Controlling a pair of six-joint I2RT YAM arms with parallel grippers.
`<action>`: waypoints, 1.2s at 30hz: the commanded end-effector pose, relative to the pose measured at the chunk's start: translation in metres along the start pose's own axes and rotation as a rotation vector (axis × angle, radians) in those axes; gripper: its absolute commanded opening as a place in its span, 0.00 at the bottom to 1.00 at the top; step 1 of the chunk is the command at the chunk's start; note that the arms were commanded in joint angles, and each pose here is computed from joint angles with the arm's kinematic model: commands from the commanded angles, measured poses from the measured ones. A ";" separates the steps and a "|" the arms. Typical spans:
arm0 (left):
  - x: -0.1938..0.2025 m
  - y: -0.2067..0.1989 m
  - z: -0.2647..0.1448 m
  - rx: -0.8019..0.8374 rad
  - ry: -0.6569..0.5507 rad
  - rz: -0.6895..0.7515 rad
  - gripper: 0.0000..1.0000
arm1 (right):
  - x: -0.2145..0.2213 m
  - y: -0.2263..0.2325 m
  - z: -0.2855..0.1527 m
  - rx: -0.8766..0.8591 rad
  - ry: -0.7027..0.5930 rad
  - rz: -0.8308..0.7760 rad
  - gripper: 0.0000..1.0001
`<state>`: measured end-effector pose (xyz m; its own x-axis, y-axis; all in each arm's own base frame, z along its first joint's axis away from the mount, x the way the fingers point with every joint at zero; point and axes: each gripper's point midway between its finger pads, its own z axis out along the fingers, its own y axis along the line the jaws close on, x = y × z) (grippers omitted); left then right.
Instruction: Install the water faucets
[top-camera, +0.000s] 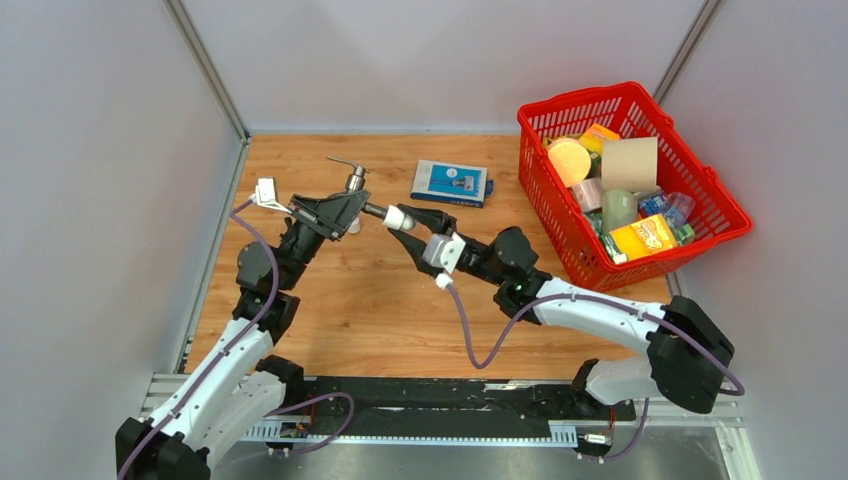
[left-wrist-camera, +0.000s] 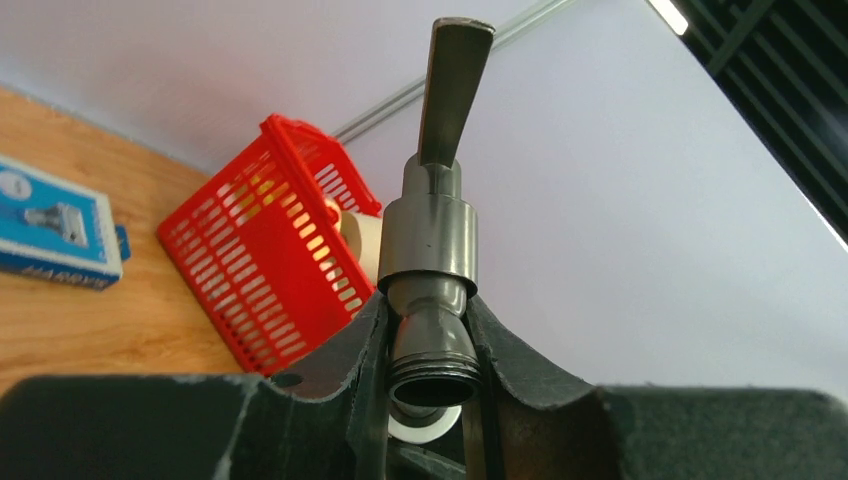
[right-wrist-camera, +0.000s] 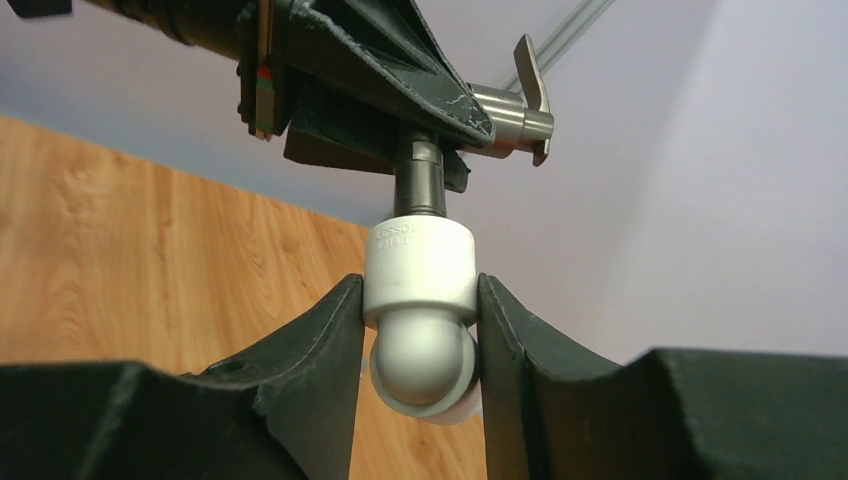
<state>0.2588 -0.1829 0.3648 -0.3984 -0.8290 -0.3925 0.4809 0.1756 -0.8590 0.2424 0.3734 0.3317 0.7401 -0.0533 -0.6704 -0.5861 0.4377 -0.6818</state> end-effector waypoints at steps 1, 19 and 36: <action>-0.014 -0.079 -0.010 0.331 -0.050 0.108 0.00 | -0.039 -0.021 0.003 -0.064 -0.121 0.381 0.03; 0.007 -0.118 -0.045 0.762 -0.113 0.499 0.00 | -0.039 -0.053 -0.013 -0.313 -0.269 1.695 0.09; -0.041 -0.024 -0.015 0.051 -0.223 0.173 0.00 | -0.016 -0.066 -0.033 -0.029 -0.066 0.530 0.74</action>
<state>0.2376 -0.1604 0.3904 -0.1236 -0.8438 -0.5222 0.6906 0.3048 -0.6559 0.2538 0.3167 0.3993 0.0189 0.4056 -0.9139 -0.9760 0.2058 0.0712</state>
